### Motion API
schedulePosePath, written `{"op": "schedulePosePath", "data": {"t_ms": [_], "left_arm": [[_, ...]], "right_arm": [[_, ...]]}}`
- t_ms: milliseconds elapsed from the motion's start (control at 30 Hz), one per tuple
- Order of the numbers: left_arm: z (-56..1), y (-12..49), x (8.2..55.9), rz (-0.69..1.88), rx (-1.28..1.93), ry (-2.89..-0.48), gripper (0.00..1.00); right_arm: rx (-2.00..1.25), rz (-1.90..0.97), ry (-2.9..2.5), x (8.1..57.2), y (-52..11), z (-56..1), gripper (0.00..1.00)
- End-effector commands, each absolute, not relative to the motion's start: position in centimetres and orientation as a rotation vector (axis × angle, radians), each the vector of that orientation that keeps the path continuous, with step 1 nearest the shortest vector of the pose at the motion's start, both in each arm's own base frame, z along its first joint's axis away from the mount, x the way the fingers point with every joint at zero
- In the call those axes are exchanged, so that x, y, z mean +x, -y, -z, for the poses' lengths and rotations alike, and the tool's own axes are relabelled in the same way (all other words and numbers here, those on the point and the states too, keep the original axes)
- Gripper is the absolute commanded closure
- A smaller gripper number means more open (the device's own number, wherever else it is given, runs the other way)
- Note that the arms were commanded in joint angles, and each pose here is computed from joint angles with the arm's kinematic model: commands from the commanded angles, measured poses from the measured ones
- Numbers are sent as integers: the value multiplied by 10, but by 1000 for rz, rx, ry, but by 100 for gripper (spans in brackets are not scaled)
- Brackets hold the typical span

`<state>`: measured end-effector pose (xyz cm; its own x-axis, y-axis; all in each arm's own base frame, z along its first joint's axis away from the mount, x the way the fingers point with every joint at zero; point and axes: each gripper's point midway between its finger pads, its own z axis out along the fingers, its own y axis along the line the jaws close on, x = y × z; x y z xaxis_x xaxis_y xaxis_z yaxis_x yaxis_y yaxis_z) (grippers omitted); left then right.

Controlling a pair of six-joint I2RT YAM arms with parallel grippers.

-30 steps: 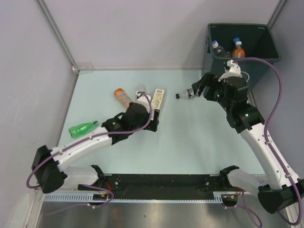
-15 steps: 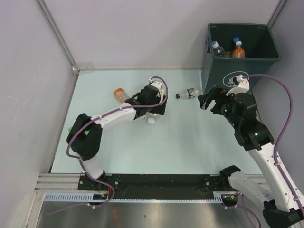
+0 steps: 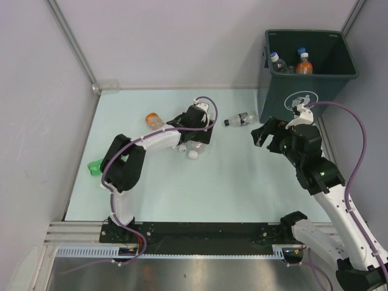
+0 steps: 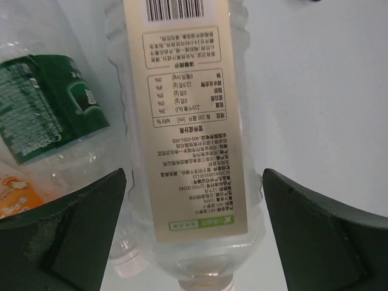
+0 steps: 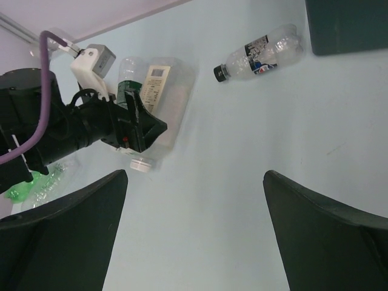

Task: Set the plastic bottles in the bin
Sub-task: Place the plastic bottle in the trash bin, then pick up the plastic bottle at the center of the board.

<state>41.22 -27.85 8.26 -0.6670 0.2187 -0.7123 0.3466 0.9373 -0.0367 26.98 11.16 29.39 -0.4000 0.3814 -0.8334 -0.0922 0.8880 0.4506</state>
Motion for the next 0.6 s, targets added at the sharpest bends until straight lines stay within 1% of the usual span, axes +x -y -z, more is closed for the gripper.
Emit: {"op": "schedulePosePath", "data": {"t_ms": [0,133,167,233,267,300,333,367,400,433,467,533,567], "left_arm": [[-79,284,419,232,405,-2342,0],[-74,286,419,255,402,-2357,2],[-76,288,418,269,404,-2359,7],[-86,289,416,295,395,-2337,14],[-91,290,415,315,389,-2326,23],[-91,291,410,343,388,-2317,28],[-104,294,407,383,386,-2288,33],[-111,297,401,429,402,-2277,40],[-109,296,394,443,413,-2279,42],[-125,296,391,469,407,-2243,43],[-129,295,387,475,409,-2237,46],[-132,290,376,479,412,-2239,47],[-149,292,367,527,426,-2209,48]], "right_arm": [[232,-548,-1897,268,-113,-297,0],[242,-552,-1902,267,-113,-294,0],[242,-554,-1902,267,-113,-294,0],[248,-552,-1907,266,-113,-291,0],[251,-549,-1908,266,-112,-290,0],[255,-545,-1913,266,-111,-288,0],[255,-543,-1918,266,-111,-285,1],[261,-544,-1915,266,-111,-285,0],[262,-547,-1916,266,-111,-285,0],[264,-547,-1917,266,-111,-283,0],[264,-548,-1920,266,-111,-282,0],[263,-557,-1920,265,-112,-281,0],[257,-566,-1921,264,-114,-281,0]]}}
